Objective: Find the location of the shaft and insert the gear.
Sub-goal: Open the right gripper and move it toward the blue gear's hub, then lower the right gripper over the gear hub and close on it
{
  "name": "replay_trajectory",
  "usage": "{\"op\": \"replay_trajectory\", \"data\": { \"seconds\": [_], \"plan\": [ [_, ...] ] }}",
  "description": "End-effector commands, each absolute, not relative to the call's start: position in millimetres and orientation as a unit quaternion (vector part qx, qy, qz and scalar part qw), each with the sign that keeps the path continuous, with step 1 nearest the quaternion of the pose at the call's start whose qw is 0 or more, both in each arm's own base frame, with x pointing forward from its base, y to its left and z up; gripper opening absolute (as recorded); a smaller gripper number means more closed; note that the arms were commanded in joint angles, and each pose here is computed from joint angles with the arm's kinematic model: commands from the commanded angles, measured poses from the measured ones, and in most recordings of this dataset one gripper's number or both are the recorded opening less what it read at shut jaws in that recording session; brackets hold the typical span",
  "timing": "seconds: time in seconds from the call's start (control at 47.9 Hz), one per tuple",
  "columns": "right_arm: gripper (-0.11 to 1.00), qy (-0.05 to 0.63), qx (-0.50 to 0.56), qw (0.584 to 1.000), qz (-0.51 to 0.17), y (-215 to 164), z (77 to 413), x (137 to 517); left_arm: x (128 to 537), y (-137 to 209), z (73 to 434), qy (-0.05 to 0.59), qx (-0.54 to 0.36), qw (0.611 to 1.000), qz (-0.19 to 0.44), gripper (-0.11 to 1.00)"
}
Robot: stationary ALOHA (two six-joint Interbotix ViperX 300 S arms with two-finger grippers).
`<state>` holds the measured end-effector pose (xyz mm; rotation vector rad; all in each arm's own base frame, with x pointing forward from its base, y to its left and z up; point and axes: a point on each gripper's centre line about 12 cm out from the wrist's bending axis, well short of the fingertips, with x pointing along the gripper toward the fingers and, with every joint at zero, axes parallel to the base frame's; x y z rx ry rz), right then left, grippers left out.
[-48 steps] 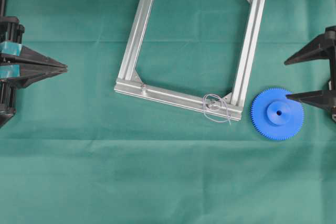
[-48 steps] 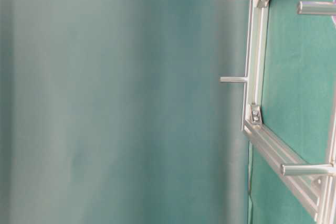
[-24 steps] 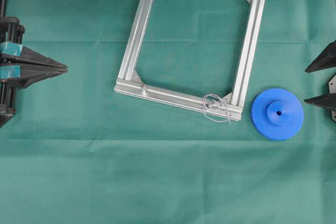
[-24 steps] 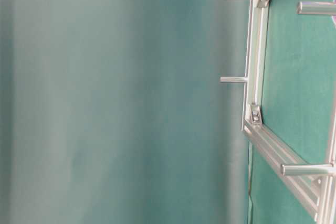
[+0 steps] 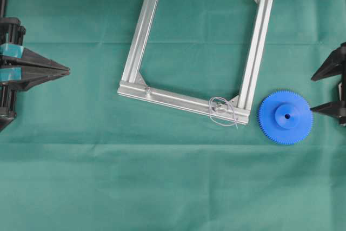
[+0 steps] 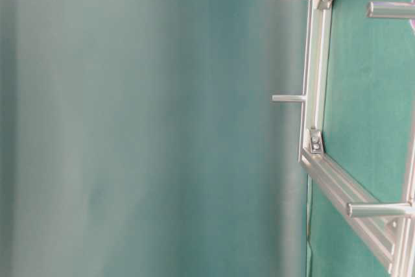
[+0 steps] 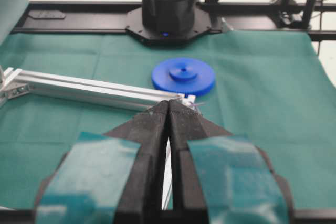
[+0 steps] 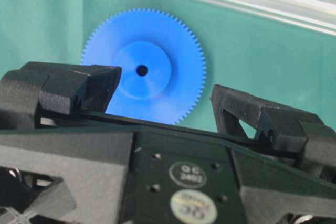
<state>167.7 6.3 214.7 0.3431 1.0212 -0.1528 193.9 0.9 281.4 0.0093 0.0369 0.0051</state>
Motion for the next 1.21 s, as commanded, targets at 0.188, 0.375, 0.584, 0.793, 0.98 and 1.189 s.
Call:
{"op": "replay_trajectory", "data": {
  "seconds": [0.188,0.375,0.584,0.793,0.98,1.189],
  "plan": [
    [0.9,0.488,0.164,0.855,-0.063,11.5,209.7,179.9,196.6,1.2,291.5,0.008,0.002,1.0,0.004,0.01],
    [0.9,0.494,0.164,0.851,-0.065,11.5,203.9,181.7,196.8,1.2,291.0,0.009,0.002,1.0,0.004,0.01],
    [0.9,0.522,0.159,0.835,-0.07,12.1,185.0,183.6,197.1,1.8,290.2,0.012,0.002,1.0,0.005,0.01],
    [0.9,0.531,0.165,0.829,-0.064,17.2,169.2,188.3,197.2,3.6,289.3,0.014,0.002,1.0,0.01,0.01],
    [0.9,0.533,0.164,0.828,-0.059,21.2,159.7,192.2,197.2,4.8,289.4,0.013,0.002,1.0,0.013,0.01],
    [0.9,0.548,0.17,0.816,-0.067,22.9,148.0,192.4,197.4,4.8,288.3,0.015,0.002,1.0,0.013,0.01]
  ]
}}
